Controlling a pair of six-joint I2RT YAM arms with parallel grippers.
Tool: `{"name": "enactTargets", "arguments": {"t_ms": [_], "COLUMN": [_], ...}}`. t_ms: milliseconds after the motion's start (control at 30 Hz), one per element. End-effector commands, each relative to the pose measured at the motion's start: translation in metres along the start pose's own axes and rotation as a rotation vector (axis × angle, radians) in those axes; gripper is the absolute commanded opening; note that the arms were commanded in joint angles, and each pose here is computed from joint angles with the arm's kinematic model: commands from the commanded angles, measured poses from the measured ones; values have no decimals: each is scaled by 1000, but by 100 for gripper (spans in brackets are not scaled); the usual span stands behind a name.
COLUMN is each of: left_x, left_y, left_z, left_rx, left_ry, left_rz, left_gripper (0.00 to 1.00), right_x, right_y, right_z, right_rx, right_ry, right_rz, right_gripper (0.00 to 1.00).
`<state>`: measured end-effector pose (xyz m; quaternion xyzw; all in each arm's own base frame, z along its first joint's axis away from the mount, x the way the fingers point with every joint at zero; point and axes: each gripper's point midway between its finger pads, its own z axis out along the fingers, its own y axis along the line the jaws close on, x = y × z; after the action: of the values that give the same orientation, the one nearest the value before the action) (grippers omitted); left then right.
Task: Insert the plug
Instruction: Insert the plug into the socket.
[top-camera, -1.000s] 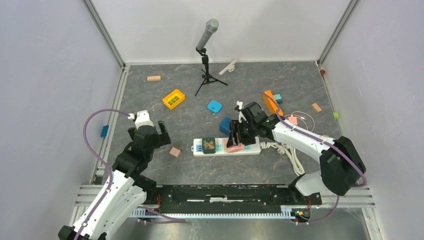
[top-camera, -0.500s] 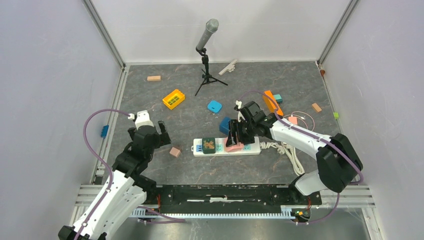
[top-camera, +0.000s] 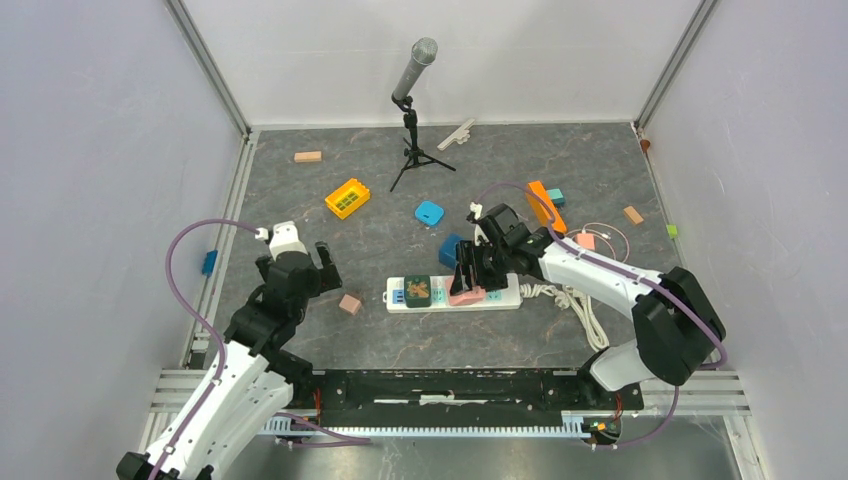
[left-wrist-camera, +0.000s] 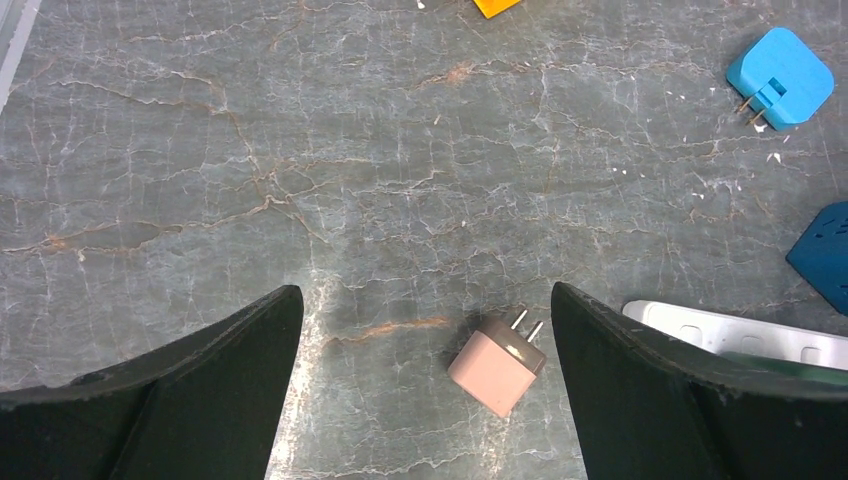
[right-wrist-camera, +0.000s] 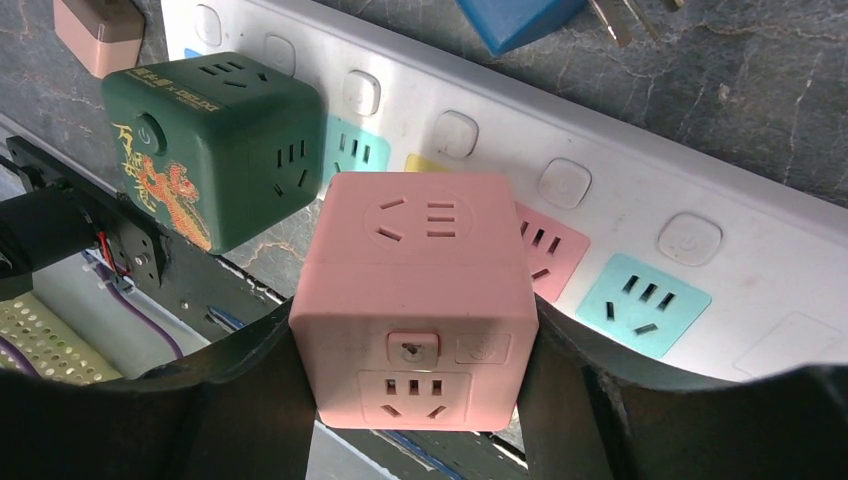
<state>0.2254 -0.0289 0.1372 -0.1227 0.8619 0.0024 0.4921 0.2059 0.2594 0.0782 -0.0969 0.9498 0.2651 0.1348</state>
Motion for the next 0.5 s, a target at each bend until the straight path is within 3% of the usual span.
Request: {"name": "enactTargets", "arguments": {"t_ms": [0, 467], "left_x": [-6, -10], "left_y": [0, 4], "left_z": [-1, -6], "left_rx": [-10, -13], "left_ry": [-27, -69], "left_rz": [-70, -118], "left_gripper": [100, 100], "right_x": [-3, 10], "right_y": [2, -17], "right_z": [-8, -3], "right_rx": [-2, 81], "right_ry": [-47, -16], "right_rz": [17, 71], "right_gripper": [0, 0]}}
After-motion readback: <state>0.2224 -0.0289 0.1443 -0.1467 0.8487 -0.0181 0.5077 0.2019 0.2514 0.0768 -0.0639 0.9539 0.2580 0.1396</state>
